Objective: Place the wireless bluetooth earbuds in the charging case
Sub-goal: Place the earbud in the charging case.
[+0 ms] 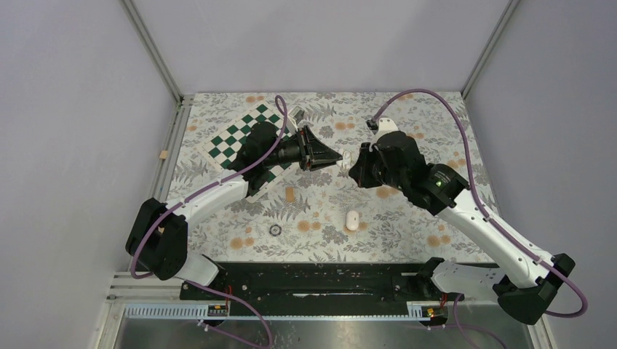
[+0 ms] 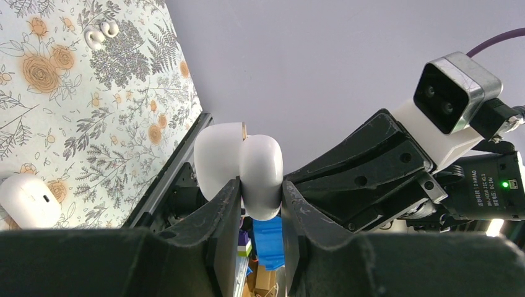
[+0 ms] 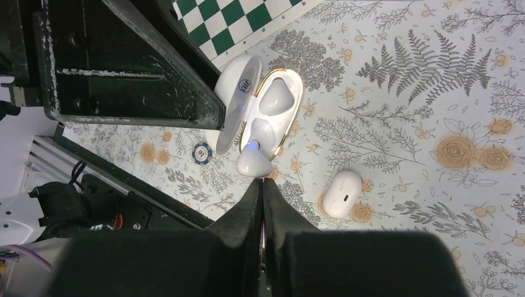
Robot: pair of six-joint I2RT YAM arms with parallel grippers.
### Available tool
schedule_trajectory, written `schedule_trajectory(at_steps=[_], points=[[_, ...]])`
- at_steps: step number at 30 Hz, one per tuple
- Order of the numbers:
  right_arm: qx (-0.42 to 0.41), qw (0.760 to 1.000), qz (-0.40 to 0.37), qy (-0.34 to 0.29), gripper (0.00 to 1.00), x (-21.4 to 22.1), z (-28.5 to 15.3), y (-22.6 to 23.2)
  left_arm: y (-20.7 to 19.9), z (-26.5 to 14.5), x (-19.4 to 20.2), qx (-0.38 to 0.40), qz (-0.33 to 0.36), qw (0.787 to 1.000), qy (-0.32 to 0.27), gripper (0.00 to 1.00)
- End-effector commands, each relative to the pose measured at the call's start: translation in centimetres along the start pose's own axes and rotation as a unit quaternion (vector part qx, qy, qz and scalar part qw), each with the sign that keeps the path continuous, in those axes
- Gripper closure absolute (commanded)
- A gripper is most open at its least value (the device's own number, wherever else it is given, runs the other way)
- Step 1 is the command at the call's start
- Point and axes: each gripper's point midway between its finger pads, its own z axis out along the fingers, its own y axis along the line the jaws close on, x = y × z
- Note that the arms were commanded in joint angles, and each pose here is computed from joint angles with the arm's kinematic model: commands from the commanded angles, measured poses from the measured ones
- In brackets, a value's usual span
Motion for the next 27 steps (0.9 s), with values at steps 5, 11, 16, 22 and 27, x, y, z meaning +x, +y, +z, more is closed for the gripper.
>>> schedule_trajectory(at_steps=[5, 11, 16, 22, 27], points=[[0.019, 0.998, 0.002, -0.053, 1.00, -3.3, -0.8, -0.4, -3.7, -0.5, -0.2, 0.043, 0.048, 0.998, -0.006, 1.00], [0.018, 0.998, 0.004, -0.052, 1.00, -3.5, -0.5, -0.4, -3.7, -0.5, -0.2, 0.044, 0.048, 0.998, -0.005, 1.00], [0.021, 0.999, 0.006, -0.049, 1.00, -3.5, -0.3, -0.7, -3.8, -0.5, -0.2, 0.044, 0.049, 0.998, -0.006, 1.00], [0.022, 0.998, 0.011, -0.057, 1.00, -3.7, -1.3, -1.1, -3.8, -0.6, -0.2, 0.045, 0.050, 0.998, -0.006, 1.00], [0.007, 0.998, 0.009, -0.060, 0.77, -3.5, -2.8, -0.8, -3.7, -0.4, -0.2, 0.043, 0.049, 0.998, -0.006, 1.00]])
